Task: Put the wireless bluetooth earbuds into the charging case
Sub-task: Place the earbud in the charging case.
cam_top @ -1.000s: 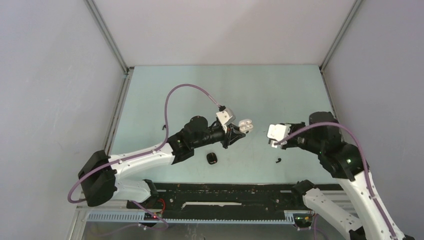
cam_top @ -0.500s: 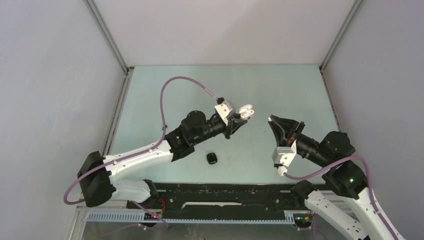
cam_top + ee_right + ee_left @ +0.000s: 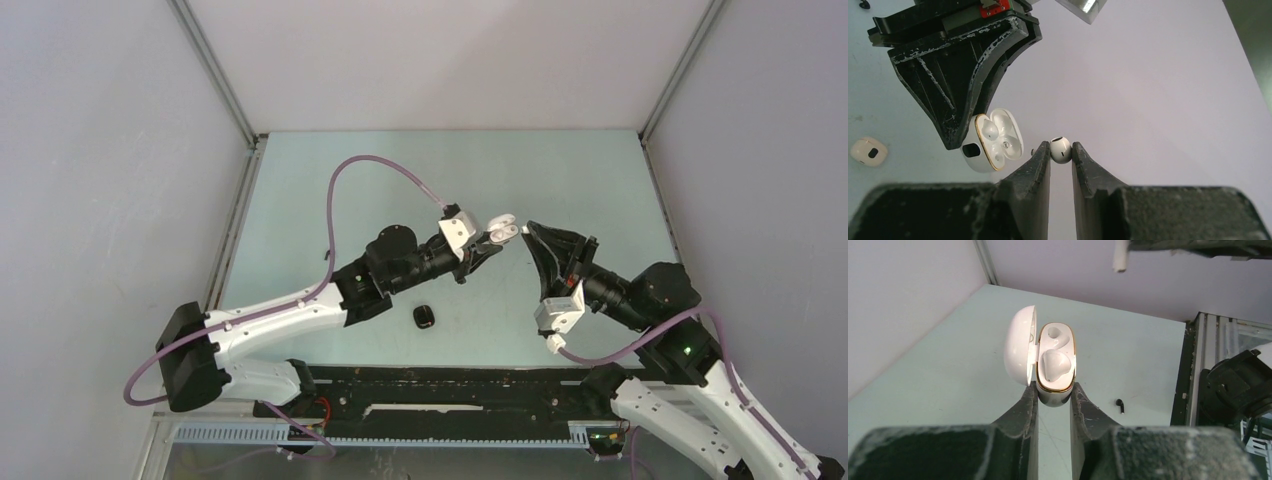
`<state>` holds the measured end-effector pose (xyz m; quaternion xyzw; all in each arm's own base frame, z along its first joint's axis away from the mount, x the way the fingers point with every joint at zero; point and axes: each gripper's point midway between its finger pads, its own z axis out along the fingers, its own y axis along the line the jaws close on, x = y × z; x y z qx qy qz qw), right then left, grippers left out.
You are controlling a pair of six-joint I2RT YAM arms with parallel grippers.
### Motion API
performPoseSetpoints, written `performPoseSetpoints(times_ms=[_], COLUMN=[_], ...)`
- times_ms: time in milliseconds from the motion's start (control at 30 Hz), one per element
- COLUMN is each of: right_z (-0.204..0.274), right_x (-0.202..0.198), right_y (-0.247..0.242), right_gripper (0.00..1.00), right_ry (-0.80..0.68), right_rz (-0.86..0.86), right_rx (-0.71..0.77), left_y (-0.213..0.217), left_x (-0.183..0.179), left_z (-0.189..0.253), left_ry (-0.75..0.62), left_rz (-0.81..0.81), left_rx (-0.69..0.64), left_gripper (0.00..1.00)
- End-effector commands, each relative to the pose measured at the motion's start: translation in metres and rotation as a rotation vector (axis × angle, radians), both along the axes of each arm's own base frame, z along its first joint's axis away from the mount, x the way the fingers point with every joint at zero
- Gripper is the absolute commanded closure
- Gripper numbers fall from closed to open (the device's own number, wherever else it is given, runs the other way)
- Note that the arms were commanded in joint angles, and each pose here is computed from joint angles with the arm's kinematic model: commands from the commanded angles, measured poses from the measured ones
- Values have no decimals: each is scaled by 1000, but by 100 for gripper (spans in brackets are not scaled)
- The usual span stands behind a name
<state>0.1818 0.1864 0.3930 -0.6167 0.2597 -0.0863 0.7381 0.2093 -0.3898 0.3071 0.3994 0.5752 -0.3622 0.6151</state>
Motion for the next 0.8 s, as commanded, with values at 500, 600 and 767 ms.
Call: performPoseSetpoints(times_ms=[500, 600, 767], right_z=[-20, -21, -28], right_x=[22, 22, 23], right_y=[5, 5, 5], right_gripper=[100, 100, 100], right_ry=[-34, -29, -14], right_rz=[-74, -75, -78], right_rx=[-58, -62, -84], left_y=[0, 1, 2], left_x=[-19, -19, -19], left_z=[25, 26, 25], left_ry=[-65, -68, -72], left_rz=[-87, -82, -80], left_rx=[-50, -53, -54], left_gripper=[100, 100, 100])
